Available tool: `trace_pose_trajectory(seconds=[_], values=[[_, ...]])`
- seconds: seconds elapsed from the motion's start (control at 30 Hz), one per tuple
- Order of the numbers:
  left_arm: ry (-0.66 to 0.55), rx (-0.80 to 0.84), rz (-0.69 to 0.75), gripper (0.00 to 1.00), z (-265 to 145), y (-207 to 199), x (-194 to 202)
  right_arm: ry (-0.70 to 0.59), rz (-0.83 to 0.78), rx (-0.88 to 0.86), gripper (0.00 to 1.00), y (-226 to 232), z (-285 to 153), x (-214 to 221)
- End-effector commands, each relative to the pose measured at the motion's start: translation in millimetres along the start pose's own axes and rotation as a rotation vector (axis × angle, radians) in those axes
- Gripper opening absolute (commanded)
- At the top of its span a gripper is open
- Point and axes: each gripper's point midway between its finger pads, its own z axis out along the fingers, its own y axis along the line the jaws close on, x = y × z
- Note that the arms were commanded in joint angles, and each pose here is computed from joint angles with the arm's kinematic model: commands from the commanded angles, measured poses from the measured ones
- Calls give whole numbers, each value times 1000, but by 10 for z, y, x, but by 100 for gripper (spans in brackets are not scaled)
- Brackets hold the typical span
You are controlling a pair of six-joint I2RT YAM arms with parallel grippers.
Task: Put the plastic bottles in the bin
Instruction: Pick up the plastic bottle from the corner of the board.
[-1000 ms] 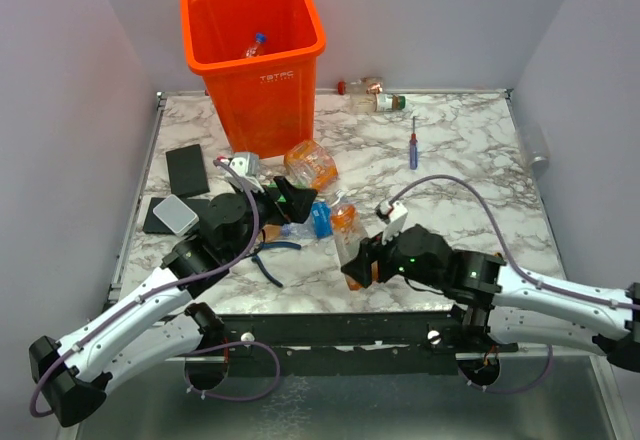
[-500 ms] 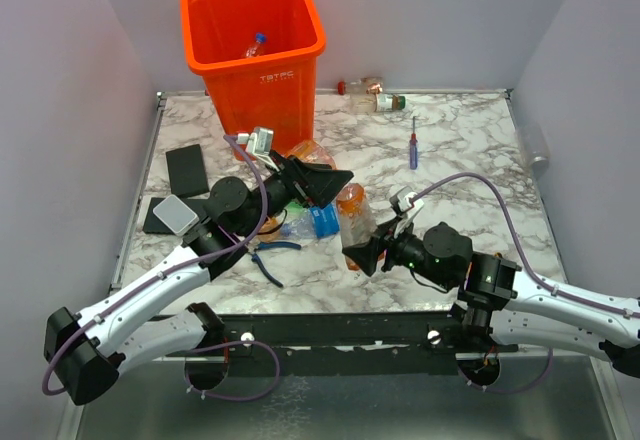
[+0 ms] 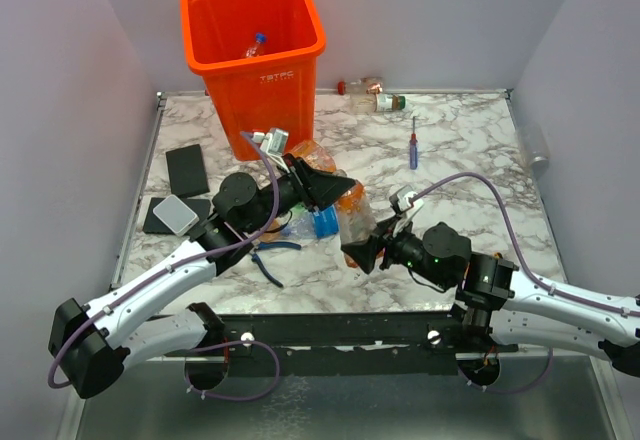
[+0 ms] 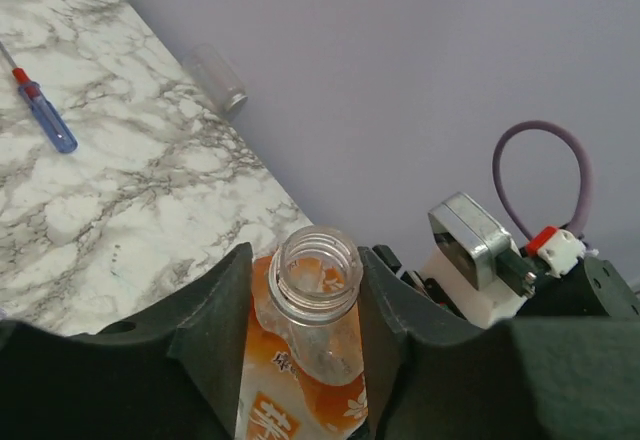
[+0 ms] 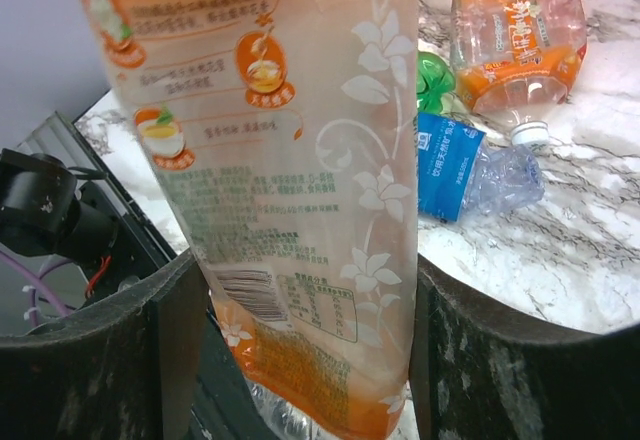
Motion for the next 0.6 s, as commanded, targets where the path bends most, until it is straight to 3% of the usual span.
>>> trace_pose_trajectory(seconds=[0.0, 0.07, 0.13, 0.2, 0.37, 0.57], values=[[2, 27, 24, 34, -10, -95, -54, -20, -6, 0, 42, 18, 11, -53], [-11, 21, 35, 23, -14, -96, -88, -14, -8, -15, 51, 47, 0, -57], [-36, 6, 58, 14, -18, -90, -156, 6, -7, -26, 78, 84, -1, -67], [-68, -24, 94, 2, -20, -72, -258, 35, -1, -51, 97, 158, -5, -87], [-181, -157, 255, 0, 0, -25, -709, 42, 27, -145, 100, 411, -82, -345], [-435, -356, 497, 0, -89, -146, -1652, -40, 80, -263, 100, 658, -367, -825]])
